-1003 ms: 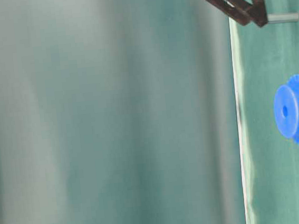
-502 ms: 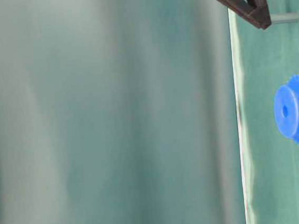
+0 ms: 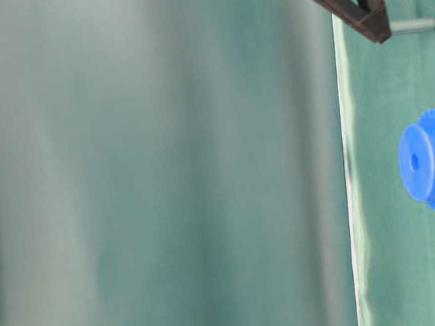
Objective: Insert the shaft placed at a random location into the center hole of the medium gear at another random location.
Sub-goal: 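Lower the right gripper over the shaft and close to grasp it, then lift the shaft and carry it left over the blue gear's center hole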
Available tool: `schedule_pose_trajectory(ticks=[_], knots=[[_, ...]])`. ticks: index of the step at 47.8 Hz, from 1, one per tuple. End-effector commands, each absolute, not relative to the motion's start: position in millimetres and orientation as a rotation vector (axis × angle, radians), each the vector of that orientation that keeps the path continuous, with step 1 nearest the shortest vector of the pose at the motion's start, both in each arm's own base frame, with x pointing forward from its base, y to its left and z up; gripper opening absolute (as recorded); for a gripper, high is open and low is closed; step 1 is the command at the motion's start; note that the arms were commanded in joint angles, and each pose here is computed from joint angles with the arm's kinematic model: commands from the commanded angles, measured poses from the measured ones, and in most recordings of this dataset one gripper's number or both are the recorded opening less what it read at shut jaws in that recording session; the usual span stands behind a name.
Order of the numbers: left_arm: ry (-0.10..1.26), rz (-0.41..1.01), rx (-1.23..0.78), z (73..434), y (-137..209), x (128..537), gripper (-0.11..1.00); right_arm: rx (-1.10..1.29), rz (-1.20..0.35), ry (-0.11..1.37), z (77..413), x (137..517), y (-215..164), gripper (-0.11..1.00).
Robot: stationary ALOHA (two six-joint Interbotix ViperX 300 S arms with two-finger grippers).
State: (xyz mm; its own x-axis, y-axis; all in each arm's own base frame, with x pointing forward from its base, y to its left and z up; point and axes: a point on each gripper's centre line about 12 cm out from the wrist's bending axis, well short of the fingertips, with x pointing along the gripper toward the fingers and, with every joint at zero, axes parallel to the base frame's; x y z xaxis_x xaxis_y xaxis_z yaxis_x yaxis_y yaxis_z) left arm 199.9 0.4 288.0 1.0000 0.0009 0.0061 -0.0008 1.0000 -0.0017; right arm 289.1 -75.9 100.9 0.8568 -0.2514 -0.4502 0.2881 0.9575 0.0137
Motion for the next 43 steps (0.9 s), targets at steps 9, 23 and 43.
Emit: schedule_pose_trajectory(ticks=[9, 23, 43], knots=[[-0.023, 0.002, -0.002, 296.0, 0.6, 202.7, 0.00, 0.048, -0.271, 0.378, 158.4, 294.3, -77.1, 0.14], [-0.020, 0.002, -0.002, 295.2, 0.6, 202.6, 0.00, 0.043, -0.265, 0.352, 180.0, 288.0, -74.8, 0.14], [-0.021, 0.002, -0.002, 295.8, 0.6, 202.7, 0.00, 0.041, -0.251, 0.356, 178.4, 298.8, -73.0, 0.14]])
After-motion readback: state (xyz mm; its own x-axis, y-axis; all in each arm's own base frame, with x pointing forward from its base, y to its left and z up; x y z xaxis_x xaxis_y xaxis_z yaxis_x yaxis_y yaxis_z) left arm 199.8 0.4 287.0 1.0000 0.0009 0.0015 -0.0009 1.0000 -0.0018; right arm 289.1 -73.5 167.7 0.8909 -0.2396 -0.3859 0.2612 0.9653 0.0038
